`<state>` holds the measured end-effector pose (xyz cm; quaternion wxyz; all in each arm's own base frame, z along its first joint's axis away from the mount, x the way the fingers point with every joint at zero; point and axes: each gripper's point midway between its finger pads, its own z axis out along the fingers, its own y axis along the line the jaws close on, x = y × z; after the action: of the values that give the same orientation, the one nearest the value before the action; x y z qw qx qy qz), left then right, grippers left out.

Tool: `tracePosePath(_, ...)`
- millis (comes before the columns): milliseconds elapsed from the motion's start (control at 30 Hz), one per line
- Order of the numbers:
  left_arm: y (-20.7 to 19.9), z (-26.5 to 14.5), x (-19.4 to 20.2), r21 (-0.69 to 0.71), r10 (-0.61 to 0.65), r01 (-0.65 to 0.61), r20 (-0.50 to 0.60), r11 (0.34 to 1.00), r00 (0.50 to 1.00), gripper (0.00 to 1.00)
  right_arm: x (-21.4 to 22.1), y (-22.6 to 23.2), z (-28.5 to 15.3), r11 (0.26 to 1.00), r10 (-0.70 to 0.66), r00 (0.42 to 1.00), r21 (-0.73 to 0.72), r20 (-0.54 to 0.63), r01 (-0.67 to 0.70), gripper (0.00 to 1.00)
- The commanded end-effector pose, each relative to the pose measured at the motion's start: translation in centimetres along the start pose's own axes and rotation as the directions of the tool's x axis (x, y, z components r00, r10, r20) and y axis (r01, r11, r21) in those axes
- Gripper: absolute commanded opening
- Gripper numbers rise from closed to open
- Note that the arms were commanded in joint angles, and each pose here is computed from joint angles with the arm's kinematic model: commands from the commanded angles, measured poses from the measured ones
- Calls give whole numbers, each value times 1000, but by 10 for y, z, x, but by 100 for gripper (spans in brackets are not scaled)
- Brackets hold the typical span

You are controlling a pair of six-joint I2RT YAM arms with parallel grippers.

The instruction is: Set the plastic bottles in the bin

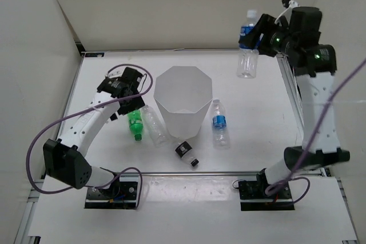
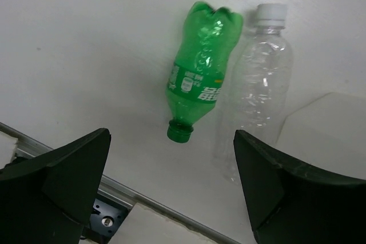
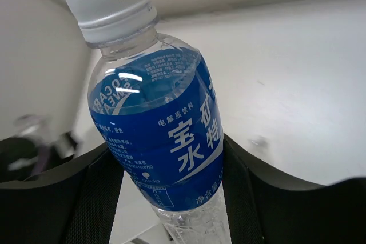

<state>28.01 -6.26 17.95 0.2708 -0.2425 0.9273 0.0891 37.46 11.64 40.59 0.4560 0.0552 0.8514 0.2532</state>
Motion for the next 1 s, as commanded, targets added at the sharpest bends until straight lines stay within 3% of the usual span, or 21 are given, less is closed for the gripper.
tracePosePath(0, 3, 3, -4, 98, -116, 114, 17, 989, 993, 100, 6, 85, -38, 959, -52, 999, -279, -5, 49, 43)
tracePosePath(67, 9, 8, 1, 84, -120, 118, 10, 989, 993, 100, 11, 112, -36, 930, -91, 996, -357, 4, 86, 44)
tracePosePath(267, 16, 23, 11, 36, -109, 109, -13, 993, 994, 100, 77, 170, -7, 857, -241, 960, -495, -144, 141, 53)
tracePosePath(333, 15, 26, 12, 36, -108, 109, -14, 993, 994, 100, 97, 181, -7, 840, -280, 943, -522, -178, 151, 71)
tracePosePath(367, 13, 29, 12, 32, -106, 107, -17, 994, 994, 100, 101, 180, -8, 844, -284, 940, -514, -189, 152, 89)
tracePosePath(400, 14, 34, 17, 17, -106, 107, -31, 994, 994, 100, 102, 178, -7, 852, -282, 940, -501, -193, 153, 100)
tracePosePath(667, 18, 59, 36, -9, -135, 135, -47, 991, 990, 100, 35, 137, -39, 902, -203, 979, -390, -9, 183, 100)
tracePosePath(967, 11, 105, 55, -23, -46, 44, -79, 999, 996, 100, 38, 113, -55, 912, -170, 984, -387, -54, 136, 100)
